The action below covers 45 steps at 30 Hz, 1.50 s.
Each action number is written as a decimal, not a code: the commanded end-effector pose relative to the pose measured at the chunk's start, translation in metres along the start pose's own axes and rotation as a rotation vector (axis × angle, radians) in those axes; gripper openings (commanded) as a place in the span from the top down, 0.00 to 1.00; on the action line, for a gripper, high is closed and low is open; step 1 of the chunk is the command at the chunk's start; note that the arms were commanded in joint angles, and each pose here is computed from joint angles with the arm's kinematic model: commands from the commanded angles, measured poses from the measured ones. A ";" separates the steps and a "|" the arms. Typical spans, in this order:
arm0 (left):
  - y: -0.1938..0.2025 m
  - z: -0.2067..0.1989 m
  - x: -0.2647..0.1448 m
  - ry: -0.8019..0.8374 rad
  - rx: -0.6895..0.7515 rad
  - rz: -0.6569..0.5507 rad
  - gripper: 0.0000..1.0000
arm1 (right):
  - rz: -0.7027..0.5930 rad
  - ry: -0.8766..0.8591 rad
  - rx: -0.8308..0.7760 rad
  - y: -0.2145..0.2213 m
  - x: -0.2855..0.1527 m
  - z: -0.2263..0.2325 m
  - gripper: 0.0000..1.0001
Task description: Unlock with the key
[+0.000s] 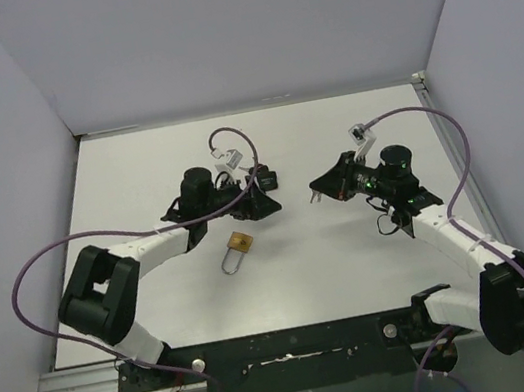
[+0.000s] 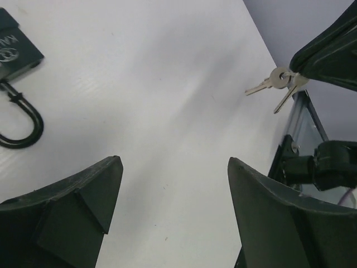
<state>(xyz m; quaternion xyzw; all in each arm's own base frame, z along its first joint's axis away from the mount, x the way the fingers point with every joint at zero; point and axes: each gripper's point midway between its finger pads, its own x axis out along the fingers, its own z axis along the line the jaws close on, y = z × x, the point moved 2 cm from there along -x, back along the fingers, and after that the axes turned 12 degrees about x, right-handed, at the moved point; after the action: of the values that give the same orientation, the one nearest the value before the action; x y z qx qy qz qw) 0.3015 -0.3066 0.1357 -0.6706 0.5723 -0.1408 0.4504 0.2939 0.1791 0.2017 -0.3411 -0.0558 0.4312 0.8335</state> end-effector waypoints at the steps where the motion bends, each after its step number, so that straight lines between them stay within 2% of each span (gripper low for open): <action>1: -0.038 0.009 -0.022 -0.225 0.162 -0.197 0.20 | -0.082 0.036 -0.039 -0.012 -0.006 -0.002 1.00; 3: -0.034 0.015 -0.030 -0.310 0.176 -0.219 0.04 | -0.091 0.048 -0.032 -0.011 -0.007 -0.005 1.00; 4: -0.028 0.019 -0.034 -0.363 0.180 -0.219 0.03 | -0.093 0.054 -0.028 -0.011 -0.007 -0.006 1.00; 10: 0.002 0.034 -0.048 -0.684 0.259 -0.136 0.02 | -0.091 0.050 -0.020 -0.009 -0.007 -0.007 1.00; 18: 0.033 0.052 -0.064 -0.852 0.230 -0.013 0.02 | -0.082 0.039 -0.021 -0.007 -0.008 -0.005 1.00; 22: 0.044 0.059 -0.070 -0.888 0.224 0.017 0.02 | -0.075 0.034 -0.025 -0.004 -0.009 -0.005 1.00; 45: 0.086 0.065 -0.055 -0.831 0.214 0.147 0.05 | -0.063 0.027 -0.025 -0.005 -0.006 -0.005 1.00</action>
<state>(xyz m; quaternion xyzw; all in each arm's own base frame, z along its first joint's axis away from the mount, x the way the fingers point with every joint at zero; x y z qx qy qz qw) 0.2735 -0.2161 0.0562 -0.5771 0.3648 0.1191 0.7209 0.2906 0.1703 0.1855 -0.3463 -0.0260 0.4096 0.8436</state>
